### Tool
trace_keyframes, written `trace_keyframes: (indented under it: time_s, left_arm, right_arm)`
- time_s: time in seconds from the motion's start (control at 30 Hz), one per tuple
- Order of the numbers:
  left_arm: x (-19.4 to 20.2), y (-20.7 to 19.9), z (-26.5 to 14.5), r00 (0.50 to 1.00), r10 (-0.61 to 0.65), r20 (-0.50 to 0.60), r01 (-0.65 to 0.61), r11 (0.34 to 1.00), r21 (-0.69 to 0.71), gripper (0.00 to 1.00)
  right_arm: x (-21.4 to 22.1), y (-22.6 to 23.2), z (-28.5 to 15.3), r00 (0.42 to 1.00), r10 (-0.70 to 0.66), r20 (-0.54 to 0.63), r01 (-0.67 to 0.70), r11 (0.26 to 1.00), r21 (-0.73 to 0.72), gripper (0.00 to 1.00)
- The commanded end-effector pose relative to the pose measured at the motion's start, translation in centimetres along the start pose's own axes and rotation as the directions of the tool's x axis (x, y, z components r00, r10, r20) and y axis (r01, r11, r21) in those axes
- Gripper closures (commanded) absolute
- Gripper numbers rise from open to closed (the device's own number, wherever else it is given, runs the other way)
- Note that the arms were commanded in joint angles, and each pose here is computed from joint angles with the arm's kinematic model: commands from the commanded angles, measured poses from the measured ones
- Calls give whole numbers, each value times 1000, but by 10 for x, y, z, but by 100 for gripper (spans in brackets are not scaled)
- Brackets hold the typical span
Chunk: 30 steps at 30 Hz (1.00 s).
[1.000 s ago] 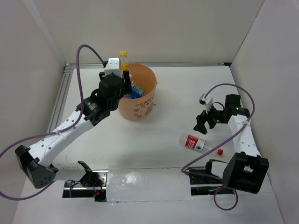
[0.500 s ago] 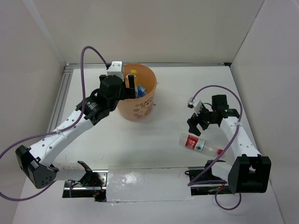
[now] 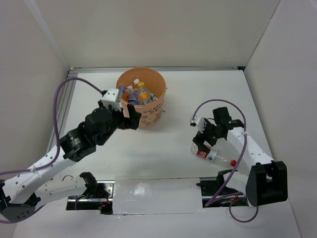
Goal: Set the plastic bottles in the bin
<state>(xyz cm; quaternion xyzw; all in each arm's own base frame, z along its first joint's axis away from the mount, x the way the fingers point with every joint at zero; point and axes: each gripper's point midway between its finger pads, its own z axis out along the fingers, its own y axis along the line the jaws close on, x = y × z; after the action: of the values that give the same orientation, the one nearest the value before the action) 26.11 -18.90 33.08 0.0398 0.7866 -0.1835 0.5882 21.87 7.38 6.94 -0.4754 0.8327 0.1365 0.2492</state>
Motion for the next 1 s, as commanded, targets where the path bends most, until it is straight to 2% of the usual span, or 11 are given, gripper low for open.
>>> trace_keyframes:
  time_s: [0.0, 0.2, 0.3, 0.5, 0.6, 0.63, 0.7, 0.73, 0.8, 0.83, 0.97]
  left_arm:
    - [55, -7, -13, 993, -45, -107, 51, 997, 57, 0]
    - [143, -9, -34, 955, -122, -269, 144, 988, 63, 0]
    - [176, -13, -38, 936, -136, -325, 159, 986, 46, 0]
    - [204, -27, -46, 917, -133, -376, 161, 986, 44, 0]
    - [215, -30, -47, 911, -117, -396, 153, 987, 59, 0]
    - [225, -25, -47, 905, -110, -412, 140, 989, 43, 0]
    - [233, -28, -50, 893, -121, -433, 157, 986, 49, 0]
    - [240, -25, -49, 888, -133, -440, 165, 986, 36, 0]
    - [245, -23, -50, 885, -133, -446, 169, 985, 41, 0]
    - [246, -22, -51, 883, -148, -445, 183, 982, 37, 0]
    - [252, -22, -54, 876, -170, -452, 211, 976, 42, 0]
  right_arm:
    - [14, 9, 8, 997, -49, -60, 47, 998, -31, 2]
    - [46, 20, 27, 979, -113, -168, 104, 993, -63, 13]
    - [53, 18, 29, 973, -130, -191, 120, 991, -63, 25]
    - [24, 20, 13, 978, -157, -141, 138, 981, -134, 79]
    - [-48, -4, -22, 983, -185, 2, 184, 980, -77, 90]
    - [-101, -22, -49, 965, -236, 112, 238, 971, -9, 90]
    - [-154, -33, -78, 944, -249, 215, 247, 968, 38, 90]
    - [-209, -41, -107, 899, -295, 323, 279, 956, 95, 86]
    - [-262, -47, -137, 837, -339, 430, 298, 941, 161, 86]
    - [-299, -47, -168, 765, -401, 504, 330, 916, 229, 86]
    - [-394, -44, -198, 571, -506, 647, 376, 861, 342, 86]
